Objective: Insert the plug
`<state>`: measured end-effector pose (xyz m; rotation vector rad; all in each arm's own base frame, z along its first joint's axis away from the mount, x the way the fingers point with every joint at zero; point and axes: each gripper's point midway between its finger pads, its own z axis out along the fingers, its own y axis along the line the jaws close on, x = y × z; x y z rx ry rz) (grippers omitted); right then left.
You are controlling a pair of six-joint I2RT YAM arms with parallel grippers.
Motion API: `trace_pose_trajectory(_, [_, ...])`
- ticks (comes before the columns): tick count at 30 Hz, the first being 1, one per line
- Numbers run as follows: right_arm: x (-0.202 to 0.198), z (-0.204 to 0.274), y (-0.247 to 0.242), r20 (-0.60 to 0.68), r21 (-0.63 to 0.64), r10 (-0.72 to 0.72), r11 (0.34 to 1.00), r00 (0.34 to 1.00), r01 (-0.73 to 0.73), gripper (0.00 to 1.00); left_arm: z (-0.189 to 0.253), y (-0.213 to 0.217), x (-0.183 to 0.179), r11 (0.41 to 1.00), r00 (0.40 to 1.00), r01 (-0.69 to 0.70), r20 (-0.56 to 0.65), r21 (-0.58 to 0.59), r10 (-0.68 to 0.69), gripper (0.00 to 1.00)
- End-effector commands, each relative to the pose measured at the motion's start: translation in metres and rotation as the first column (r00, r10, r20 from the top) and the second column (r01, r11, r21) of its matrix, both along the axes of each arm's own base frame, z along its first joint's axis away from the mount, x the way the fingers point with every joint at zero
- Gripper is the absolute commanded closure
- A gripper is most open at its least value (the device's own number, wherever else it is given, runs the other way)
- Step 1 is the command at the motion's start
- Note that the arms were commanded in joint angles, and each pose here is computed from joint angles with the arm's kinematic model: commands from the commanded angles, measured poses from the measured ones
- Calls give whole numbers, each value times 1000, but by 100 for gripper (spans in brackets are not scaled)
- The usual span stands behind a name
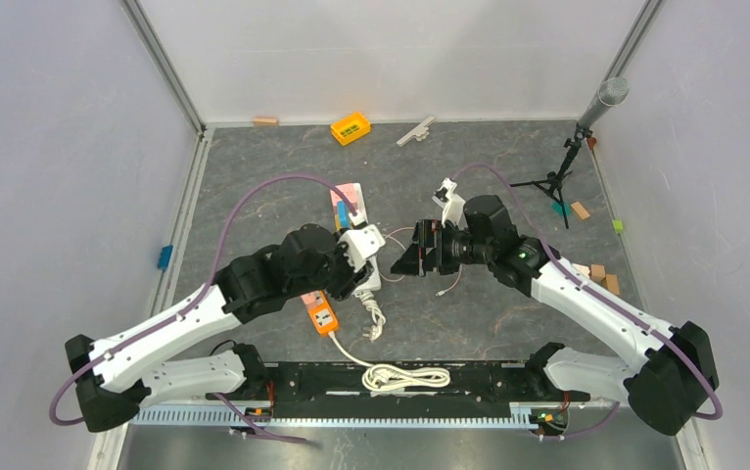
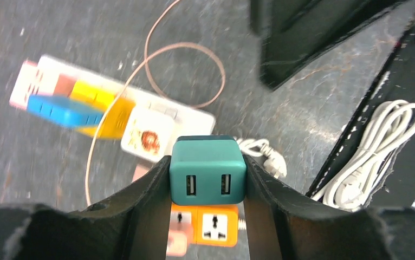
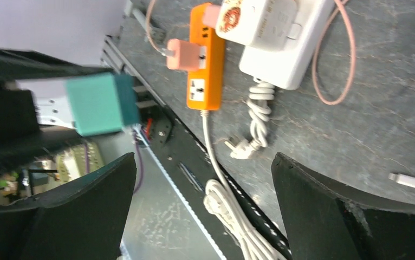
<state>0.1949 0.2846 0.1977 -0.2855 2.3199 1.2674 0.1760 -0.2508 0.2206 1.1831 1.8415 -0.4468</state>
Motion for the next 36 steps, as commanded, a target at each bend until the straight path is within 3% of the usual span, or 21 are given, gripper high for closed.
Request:
trace_pose_trajectory(1, [-3,-17,-9,91,-136,75,989,993,-62,2,2,46,6,961,961,-275,-39,20,275,98])
trace_pose_trajectory(8, [-52,-68,36,72,-298,357,899,931,-322,13,10,86,10,848,842,-528,-101,40,529,98])
trace_pose_trajectory(17, [-116,-117,122,111,-505,670,674,734,-539,25,11,139,21,594,567,-804,-278,19,776,98])
trace_pose_trajectory(21, [-115,-130,150,144,-578,700,633,699,-515,30,23,154,19,541,516,-841,-298,0,803,98])
trace_pose_trajectory(25, [-96,-145,153,168,-651,670,627,723,-429,40,34,166,18,502,480,-865,-285,4,829,98])
trace_pose_trajectory(29, [-80,-166,136,167,-740,648,580,743,-340,55,45,167,17,500,484,-866,-291,-21,825,98])
trace_pose_trajectory(36, [-71,-192,101,141,-823,660,492,738,-283,60,61,164,18,503,500,-861,-307,-75,810,98])
